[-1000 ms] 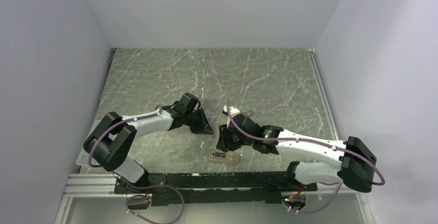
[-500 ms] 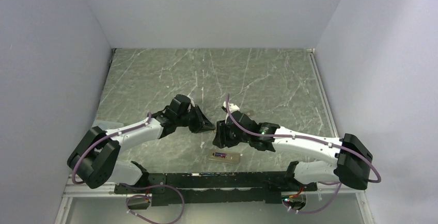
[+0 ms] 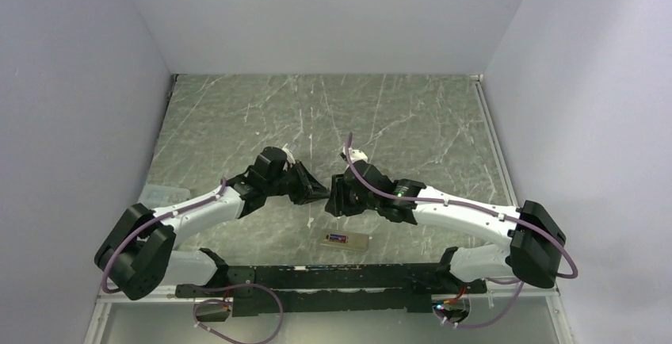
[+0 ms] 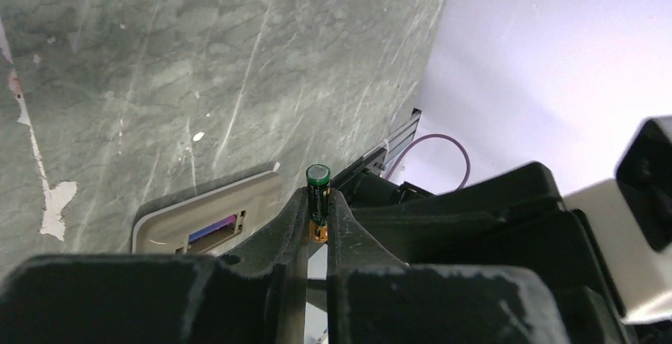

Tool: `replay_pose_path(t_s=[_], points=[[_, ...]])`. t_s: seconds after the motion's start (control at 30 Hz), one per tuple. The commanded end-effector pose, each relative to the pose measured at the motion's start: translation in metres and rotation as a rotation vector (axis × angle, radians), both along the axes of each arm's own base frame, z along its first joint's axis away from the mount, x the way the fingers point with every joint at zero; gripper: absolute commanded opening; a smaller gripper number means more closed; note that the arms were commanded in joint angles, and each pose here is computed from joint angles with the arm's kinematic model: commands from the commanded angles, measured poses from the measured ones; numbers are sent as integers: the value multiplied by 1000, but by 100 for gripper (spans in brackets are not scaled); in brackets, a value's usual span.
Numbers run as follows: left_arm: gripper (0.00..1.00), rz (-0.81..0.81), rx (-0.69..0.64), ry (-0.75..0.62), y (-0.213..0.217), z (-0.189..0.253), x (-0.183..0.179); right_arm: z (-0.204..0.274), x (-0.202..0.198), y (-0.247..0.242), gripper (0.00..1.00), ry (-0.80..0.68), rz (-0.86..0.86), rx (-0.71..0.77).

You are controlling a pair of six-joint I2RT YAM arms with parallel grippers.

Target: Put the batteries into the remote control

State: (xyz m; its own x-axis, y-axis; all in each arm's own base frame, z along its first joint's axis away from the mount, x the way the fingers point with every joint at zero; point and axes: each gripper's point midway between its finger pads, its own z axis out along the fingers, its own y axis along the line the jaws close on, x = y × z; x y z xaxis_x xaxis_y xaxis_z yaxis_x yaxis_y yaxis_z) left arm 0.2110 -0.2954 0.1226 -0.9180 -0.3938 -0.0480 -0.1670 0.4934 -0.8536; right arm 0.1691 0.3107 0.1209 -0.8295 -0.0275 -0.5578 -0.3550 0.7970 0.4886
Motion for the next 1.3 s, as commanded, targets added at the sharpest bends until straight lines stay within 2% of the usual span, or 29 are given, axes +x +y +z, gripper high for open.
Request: replay_pose_path(t_s=[0.0, 0.53, 1.27], points=[[0, -4, -64, -44, -3, 24, 2, 12, 12, 0, 41, -20, -38, 6], [0, -24, -81, -58, -5, 34, 0, 20, 21, 3, 37, -29, -40, 20], [0, -28, -103, -60, -5, 36, -4, 21, 27, 7, 21, -37, -40, 17]])
